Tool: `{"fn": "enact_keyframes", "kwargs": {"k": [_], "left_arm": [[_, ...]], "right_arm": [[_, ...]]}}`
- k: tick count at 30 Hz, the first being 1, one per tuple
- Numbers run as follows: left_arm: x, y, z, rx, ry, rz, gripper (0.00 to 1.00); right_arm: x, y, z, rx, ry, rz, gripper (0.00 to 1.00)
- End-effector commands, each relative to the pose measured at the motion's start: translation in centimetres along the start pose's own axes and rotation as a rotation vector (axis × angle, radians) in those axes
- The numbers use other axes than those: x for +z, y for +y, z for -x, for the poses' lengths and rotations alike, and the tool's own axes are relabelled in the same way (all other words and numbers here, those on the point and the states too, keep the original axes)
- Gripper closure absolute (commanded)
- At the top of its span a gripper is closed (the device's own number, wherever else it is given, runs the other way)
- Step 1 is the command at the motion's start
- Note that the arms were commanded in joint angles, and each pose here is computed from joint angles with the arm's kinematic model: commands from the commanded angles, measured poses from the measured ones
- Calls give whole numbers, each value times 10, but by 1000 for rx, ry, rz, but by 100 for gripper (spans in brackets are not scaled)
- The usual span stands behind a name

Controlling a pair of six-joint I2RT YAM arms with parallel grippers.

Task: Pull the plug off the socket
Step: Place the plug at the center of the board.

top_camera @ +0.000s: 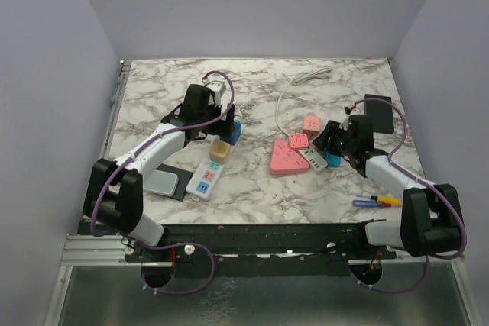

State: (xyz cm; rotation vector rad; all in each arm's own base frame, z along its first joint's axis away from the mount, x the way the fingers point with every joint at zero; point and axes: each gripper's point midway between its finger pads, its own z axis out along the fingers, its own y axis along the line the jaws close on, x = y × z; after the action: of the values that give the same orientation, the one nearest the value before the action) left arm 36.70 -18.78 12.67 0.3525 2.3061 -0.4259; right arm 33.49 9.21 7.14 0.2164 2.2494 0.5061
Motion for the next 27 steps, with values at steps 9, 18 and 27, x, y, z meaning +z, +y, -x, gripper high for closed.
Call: {"fn": "enact_keyframes", "kwargs": {"k": [9, 18, 27], "left_arm": [[-27, 10, -18, -160, -64, 41, 5], [-24, -15, -41, -212, -19, -86, 5], [-23, -53, -50, -263, -5, -182, 5]], "right_arm": [[-9, 2, 24, -56, -82, -14, 40], [-7, 6, 20, -44, -77, 17, 39], [-6, 10, 21, -46, -76, 36, 39]]}}
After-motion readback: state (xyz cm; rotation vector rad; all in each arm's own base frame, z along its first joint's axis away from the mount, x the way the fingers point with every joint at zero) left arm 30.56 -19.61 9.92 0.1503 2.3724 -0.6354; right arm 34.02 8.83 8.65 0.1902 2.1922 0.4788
